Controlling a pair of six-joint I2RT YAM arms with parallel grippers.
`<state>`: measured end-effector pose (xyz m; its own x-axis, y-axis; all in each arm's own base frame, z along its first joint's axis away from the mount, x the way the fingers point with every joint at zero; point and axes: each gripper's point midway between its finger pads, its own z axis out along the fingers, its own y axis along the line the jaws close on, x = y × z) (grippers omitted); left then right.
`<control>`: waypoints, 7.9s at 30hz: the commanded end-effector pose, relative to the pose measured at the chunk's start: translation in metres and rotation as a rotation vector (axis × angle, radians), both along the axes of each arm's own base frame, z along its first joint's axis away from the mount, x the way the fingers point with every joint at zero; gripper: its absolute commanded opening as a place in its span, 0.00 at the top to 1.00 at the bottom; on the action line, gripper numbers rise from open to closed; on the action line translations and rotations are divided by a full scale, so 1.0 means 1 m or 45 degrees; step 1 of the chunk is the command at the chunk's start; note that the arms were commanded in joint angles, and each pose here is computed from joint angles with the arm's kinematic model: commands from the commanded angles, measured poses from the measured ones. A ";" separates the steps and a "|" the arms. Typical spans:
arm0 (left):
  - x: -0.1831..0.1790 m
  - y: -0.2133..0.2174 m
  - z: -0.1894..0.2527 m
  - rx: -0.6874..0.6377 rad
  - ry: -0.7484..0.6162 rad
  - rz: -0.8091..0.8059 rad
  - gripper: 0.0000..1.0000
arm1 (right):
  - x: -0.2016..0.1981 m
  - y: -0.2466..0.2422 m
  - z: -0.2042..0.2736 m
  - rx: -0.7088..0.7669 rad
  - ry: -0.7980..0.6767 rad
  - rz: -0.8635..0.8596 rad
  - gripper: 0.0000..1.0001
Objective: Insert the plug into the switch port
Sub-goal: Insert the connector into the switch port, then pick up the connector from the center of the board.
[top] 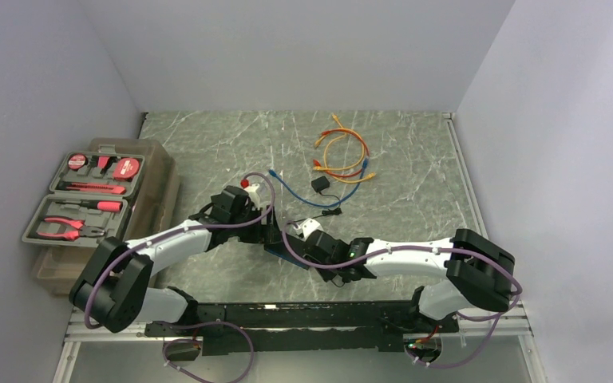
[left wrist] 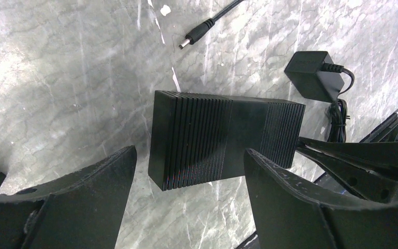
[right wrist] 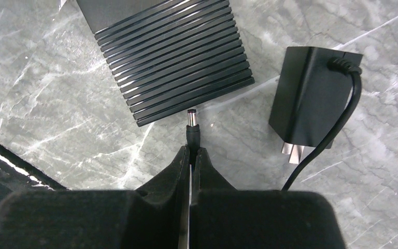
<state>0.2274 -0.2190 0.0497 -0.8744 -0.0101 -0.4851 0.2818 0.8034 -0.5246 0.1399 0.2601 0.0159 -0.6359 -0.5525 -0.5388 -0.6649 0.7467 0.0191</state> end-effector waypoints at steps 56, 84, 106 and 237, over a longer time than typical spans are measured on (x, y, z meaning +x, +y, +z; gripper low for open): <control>-0.001 -0.009 -0.008 -0.057 0.034 -0.057 0.28 | 0.019 0.029 0.024 0.070 -0.177 0.133 1.00; -0.007 -0.017 -0.018 -0.086 0.067 -0.142 0.48 | 0.033 0.051 0.038 0.100 -0.311 0.209 1.00; -0.018 -0.027 -0.023 -0.129 0.110 -0.226 0.66 | 0.062 0.083 0.070 0.214 -0.412 0.219 1.00; -0.022 0.084 0.156 0.021 -0.592 0.293 0.01 | 0.288 -0.156 0.056 0.543 -0.190 -1.809 0.29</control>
